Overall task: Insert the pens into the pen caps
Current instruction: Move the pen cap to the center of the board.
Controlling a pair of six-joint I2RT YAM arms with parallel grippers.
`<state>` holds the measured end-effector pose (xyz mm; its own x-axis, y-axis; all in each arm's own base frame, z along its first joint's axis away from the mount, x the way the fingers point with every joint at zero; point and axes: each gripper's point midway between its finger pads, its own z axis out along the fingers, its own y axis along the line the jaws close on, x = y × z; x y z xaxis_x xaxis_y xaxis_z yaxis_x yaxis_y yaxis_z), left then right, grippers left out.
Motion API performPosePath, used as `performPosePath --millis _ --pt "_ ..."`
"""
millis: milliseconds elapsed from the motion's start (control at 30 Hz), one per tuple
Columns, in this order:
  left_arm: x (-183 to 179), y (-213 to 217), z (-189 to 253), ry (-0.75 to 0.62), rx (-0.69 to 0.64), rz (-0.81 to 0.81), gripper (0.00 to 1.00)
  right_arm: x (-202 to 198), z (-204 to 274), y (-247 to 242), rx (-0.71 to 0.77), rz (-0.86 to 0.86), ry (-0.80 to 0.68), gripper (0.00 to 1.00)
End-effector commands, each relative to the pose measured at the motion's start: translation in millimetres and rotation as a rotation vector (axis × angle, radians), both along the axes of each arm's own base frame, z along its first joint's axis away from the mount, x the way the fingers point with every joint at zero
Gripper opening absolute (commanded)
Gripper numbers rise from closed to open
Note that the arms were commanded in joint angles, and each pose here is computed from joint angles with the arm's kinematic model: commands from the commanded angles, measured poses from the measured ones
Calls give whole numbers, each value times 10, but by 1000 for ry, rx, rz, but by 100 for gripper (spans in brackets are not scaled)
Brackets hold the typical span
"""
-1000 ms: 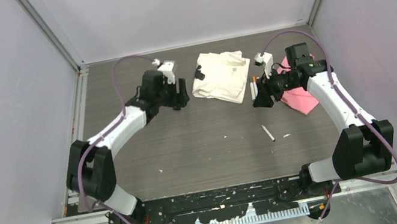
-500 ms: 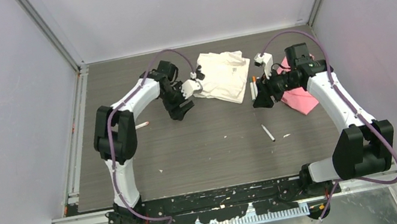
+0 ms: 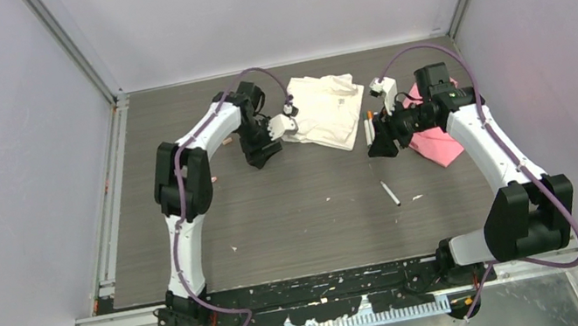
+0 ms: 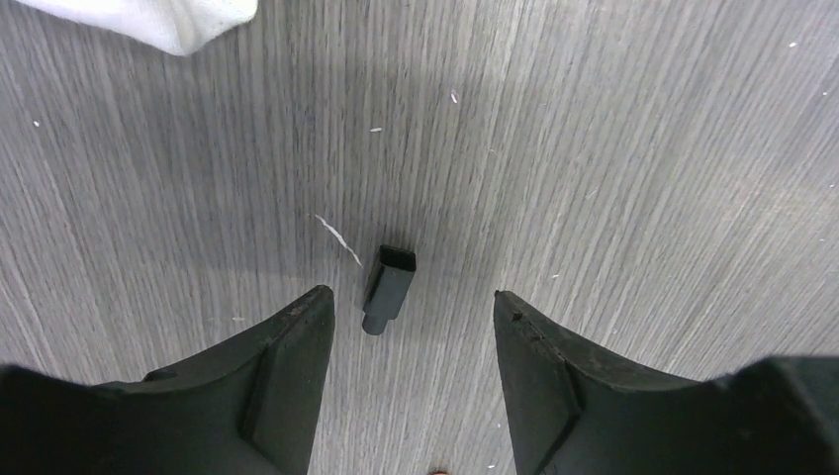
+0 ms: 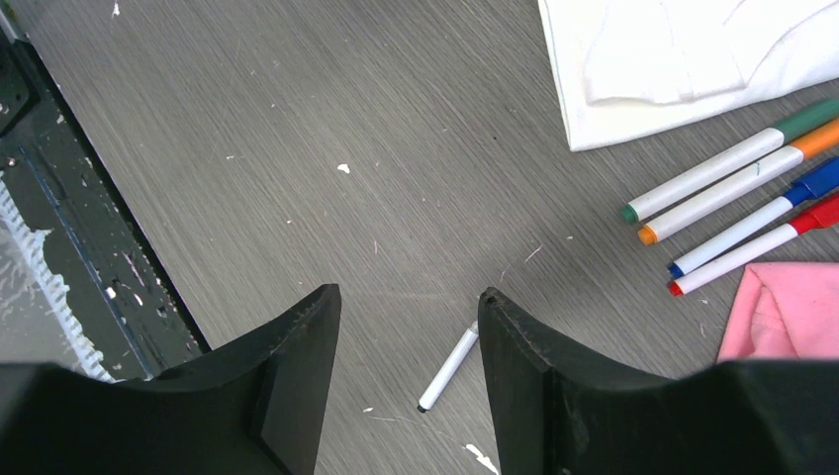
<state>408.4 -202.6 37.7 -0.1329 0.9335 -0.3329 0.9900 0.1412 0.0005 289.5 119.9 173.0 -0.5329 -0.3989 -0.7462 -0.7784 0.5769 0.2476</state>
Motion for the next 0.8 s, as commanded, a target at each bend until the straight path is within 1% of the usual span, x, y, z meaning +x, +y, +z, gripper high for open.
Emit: performPosePath --millis 0,100,300,500,567,600,633,667,767 --pt "106 44 65 -46 25 -11 61 13 196 50 19 27 -59 59" --pt "93 64 -15 -35 50 -10 60 4 200 55 22 30 -58 59" --pt "122 88 -126 -49 76 22 50 -16 218 70 32 42 -58 59" --pt "139 6 -179 -80 77 30 48 -33 239 83 39 49 -59 59" --pt "122 -17 -212 -75 80 27 40 -35 247 81 40 50 -60 59" --pt "112 -14 -236 -66 84 34 32 -33 248 83 40 50 -61 59" --pt "103 -13 -254 -59 90 38 27 -38 253 88 42 52 -62 59" --pt "98 -5 -268 -53 96 49 24 -40 252 86 41 52 -61 59" --pt "65 -4 -298 -41 92 61 23 -41 257 90 45 53 -61 59"
